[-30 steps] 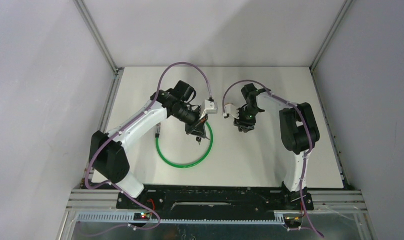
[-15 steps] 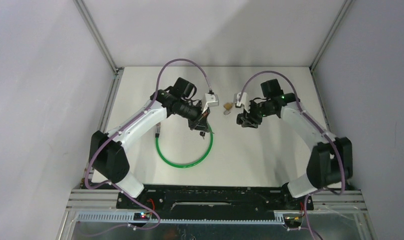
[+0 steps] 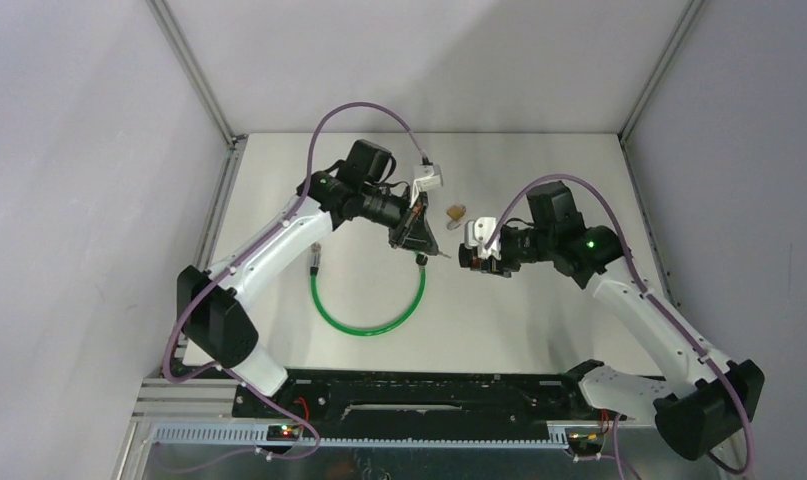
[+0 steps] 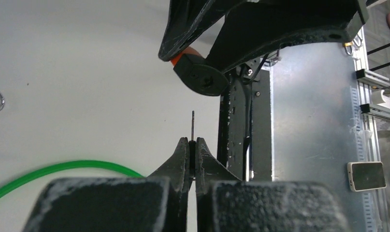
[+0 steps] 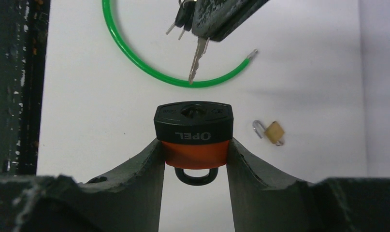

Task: Unlock with the key

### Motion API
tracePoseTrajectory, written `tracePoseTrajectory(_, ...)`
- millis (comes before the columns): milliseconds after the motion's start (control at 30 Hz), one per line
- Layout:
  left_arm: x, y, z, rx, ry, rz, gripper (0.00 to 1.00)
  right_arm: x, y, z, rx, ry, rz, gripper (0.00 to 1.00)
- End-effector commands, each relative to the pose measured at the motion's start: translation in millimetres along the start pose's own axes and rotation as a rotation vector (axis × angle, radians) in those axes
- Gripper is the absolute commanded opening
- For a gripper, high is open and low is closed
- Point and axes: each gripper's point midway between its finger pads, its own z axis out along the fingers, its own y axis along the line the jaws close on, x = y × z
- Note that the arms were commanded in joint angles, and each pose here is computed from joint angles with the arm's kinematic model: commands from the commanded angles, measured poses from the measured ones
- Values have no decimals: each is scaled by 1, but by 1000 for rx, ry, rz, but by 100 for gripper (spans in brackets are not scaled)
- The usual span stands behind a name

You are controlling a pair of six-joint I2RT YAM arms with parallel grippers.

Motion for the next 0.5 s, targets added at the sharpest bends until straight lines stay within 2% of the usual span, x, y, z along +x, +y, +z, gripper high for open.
tracePoseTrajectory(0, -27, -33, -4, 62, -72, 73, 0, -27, -11, -13, 95, -25, -155, 0)
tracePoseTrajectory(100, -29, -36, -4, 73, -79, 71, 0, -38, -14, -27, 159, -24, -202, 0)
tracePoseTrajectory(233, -30, -36, -7, 44, -90, 93, 0, -47, -20, -44, 251, -29, -175, 0)
tracePoseTrajectory(467, -31, -41, -14, 16, -105, 123, 0, -43, -4, -50, 196, -61, -93, 0)
